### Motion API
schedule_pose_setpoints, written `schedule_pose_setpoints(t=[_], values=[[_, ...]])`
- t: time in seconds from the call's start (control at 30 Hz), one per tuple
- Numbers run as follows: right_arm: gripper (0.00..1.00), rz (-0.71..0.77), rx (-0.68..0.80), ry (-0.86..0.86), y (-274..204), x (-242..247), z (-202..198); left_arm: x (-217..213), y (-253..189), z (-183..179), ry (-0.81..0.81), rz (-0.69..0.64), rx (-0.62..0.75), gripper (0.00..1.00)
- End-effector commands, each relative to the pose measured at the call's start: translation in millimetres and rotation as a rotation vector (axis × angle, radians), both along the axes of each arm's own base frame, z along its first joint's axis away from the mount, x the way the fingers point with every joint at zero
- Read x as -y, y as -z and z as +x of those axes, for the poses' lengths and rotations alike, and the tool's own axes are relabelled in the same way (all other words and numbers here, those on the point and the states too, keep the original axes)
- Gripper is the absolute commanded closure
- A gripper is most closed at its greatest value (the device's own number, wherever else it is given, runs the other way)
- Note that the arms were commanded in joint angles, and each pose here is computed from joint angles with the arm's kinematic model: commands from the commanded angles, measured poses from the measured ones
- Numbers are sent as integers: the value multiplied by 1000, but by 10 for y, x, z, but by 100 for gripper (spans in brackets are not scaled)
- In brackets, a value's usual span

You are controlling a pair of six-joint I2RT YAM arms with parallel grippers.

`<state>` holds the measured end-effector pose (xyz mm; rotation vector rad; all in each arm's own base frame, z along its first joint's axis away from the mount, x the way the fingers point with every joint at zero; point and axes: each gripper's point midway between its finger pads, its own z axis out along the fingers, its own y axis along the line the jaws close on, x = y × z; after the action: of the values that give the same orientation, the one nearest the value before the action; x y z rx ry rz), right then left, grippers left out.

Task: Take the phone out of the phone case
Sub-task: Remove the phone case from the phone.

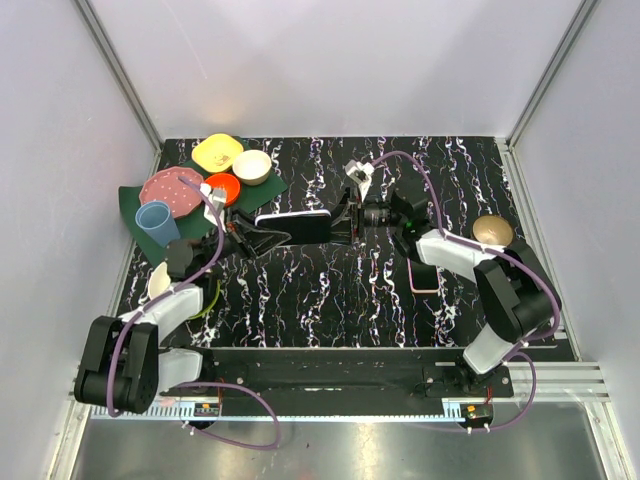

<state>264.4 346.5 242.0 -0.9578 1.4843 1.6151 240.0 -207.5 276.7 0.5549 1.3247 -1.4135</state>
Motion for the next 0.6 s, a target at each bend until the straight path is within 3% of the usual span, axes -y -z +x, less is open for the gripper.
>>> schedule_pose_setpoints(t=[0.0,0.17,0.2,0.23,0.33,0.5,0.57], values=[[41,49,178,-217,-308,25,-494,-189,-432,410,-203,-94,168,100],[41,28,266,-185,-335,65,-386,-124,-373,416,-139,-82,113,100],[40,-19,215,-169,-235,89,-356,-118,-361,419,-132,-80,105,100],[39,-26,296,-161,-216,89,-316,-99,-336,416,-116,-73,98,100],[37,-75,332,-138,-139,126,-251,-71,-333,391,-89,-74,91,100],[37,-49,347,-145,-222,145,-269,-64,-322,383,-94,-70,97,100],[37,-35,290,-147,-228,145,-306,-51,-325,373,-90,-71,100,100]])
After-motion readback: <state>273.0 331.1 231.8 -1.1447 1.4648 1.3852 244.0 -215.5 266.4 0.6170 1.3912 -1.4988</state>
